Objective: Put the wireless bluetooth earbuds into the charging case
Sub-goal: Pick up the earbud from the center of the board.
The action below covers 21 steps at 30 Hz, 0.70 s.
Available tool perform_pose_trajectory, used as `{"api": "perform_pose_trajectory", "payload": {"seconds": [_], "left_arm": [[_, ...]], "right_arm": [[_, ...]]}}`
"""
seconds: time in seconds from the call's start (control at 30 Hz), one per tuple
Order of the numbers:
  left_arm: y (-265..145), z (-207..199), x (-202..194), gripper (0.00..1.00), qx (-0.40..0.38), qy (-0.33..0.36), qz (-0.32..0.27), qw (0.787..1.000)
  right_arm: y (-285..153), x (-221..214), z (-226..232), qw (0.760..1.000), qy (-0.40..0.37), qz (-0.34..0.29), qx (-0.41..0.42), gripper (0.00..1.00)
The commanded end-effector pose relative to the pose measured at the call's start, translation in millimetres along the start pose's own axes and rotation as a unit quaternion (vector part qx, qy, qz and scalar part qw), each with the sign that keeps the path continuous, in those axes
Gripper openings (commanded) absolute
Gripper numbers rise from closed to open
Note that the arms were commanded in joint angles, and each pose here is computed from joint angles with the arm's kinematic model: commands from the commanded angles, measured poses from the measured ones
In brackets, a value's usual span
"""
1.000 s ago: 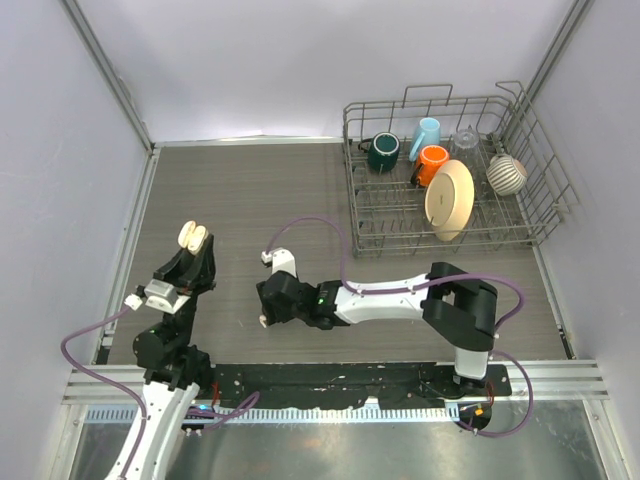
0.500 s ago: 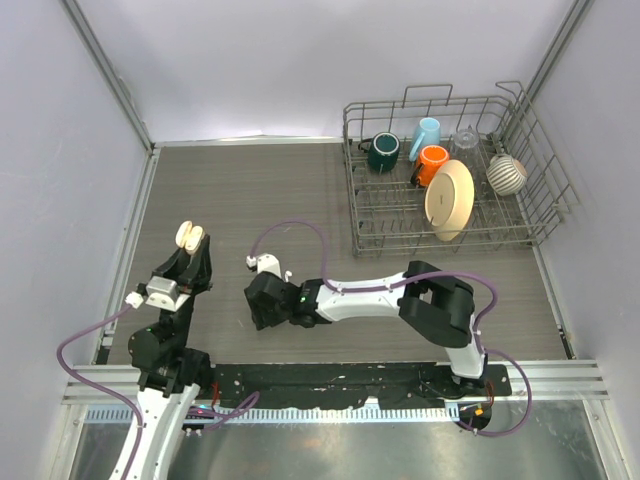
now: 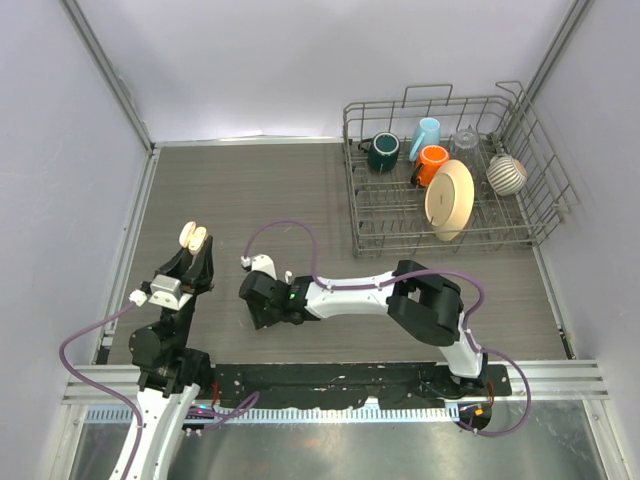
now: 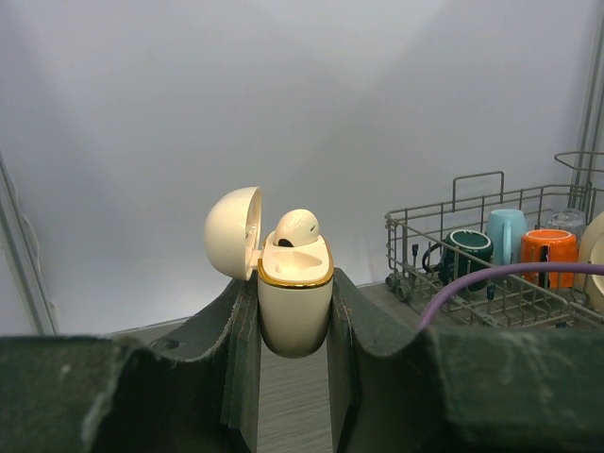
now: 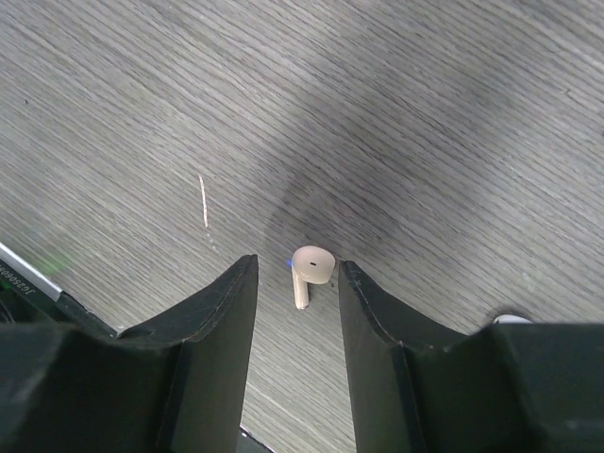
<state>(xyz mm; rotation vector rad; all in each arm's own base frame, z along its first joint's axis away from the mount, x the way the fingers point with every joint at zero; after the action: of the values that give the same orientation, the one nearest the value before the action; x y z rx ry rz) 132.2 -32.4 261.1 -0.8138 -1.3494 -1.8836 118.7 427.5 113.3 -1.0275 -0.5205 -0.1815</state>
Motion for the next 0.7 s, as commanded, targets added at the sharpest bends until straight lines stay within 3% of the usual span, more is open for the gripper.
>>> {"api": "perform_pose_trajectory", "payload": {"seconds": [0.0, 0.67], "left_arm": [[-1.0, 6.5, 20.8, 0.00, 0.013, 0.007, -0.045, 0.999], [0.4, 5.3, 19.6, 0.00, 0.005, 0.007, -0.041, 0.999]], "right_arm": [[1.1, 7.4, 9.7, 1.000, 0.006, -0.002, 0.001, 0.45], [5.0, 9.8, 4.8, 0.999, -0.008, 0.009, -0.037, 0.38]]}}
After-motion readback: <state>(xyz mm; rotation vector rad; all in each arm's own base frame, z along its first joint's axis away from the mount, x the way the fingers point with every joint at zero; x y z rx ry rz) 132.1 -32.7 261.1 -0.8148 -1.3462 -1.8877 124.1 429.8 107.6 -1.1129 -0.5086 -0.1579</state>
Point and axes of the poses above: each gripper's point midway between its finger pads, its own y axis out along the fingers, its own z axis along the line the jaws close on, x = y × z, the point moved 10 cm from there along -y, back along the fingers, and after that the axes turned 14 degrees about y, right-handed, at the moved point
